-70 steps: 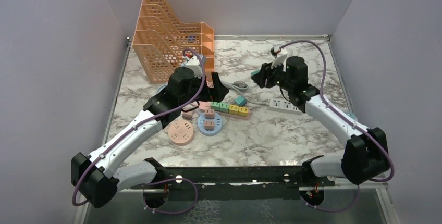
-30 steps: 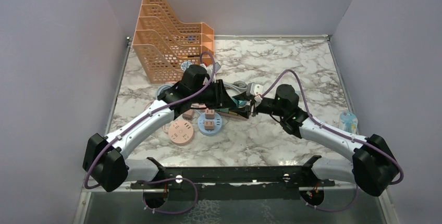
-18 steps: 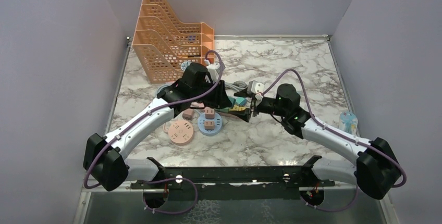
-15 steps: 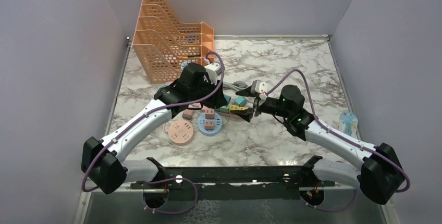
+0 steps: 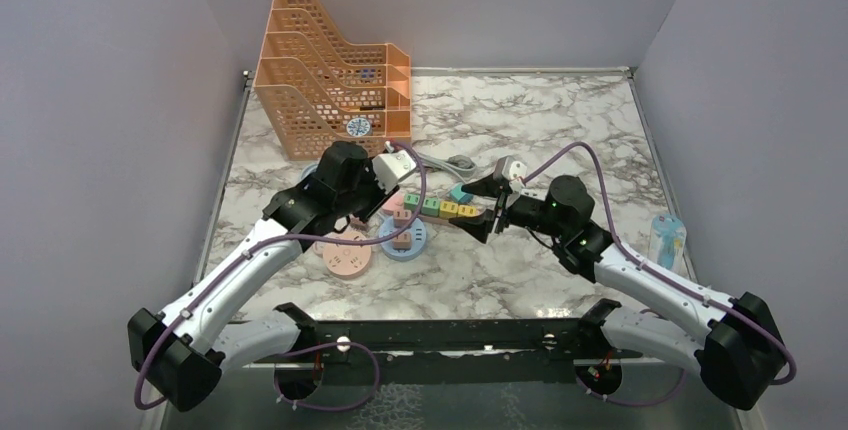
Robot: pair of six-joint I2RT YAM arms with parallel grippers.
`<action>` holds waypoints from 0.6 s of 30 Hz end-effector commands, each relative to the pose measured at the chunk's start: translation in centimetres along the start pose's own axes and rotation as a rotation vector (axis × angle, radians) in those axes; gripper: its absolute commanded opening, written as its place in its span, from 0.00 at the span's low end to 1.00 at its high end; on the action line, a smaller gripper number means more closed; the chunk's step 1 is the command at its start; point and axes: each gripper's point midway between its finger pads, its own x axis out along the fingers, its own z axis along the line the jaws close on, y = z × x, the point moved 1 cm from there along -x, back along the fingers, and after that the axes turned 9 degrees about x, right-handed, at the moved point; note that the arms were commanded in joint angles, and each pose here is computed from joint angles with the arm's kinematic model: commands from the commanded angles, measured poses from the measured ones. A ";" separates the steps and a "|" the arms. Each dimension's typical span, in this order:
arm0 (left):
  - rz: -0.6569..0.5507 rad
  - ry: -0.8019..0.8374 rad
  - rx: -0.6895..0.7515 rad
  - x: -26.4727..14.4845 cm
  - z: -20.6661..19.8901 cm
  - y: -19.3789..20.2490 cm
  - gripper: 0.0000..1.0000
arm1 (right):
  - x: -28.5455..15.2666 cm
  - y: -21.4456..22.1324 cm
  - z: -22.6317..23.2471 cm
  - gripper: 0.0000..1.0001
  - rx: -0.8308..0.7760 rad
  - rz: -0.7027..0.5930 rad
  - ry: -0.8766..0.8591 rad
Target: Insert the plug
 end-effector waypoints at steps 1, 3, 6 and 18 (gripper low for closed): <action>0.189 -0.050 0.058 -0.2 1.3 4.9 0.12 | -0.4 0.2 0.1 0.70 0.041 0.005 0.027; 0.232 -0.021 0.041 -0.2 1.0 6.1 0.14 | -0.4 0.2 0.1 0.70 0.043 0.003 0.027; 0.290 0.081 0.026 -0.3 -0.4 7.8 0.16 | -0.5 0.3 0.2 0.70 0.047 0.003 0.026; 0.427 0.228 -0.029 0.4 -1.7 11.9 0.14 | -0.1 0.8 0.5 0.70 0.059 0.054 -0.008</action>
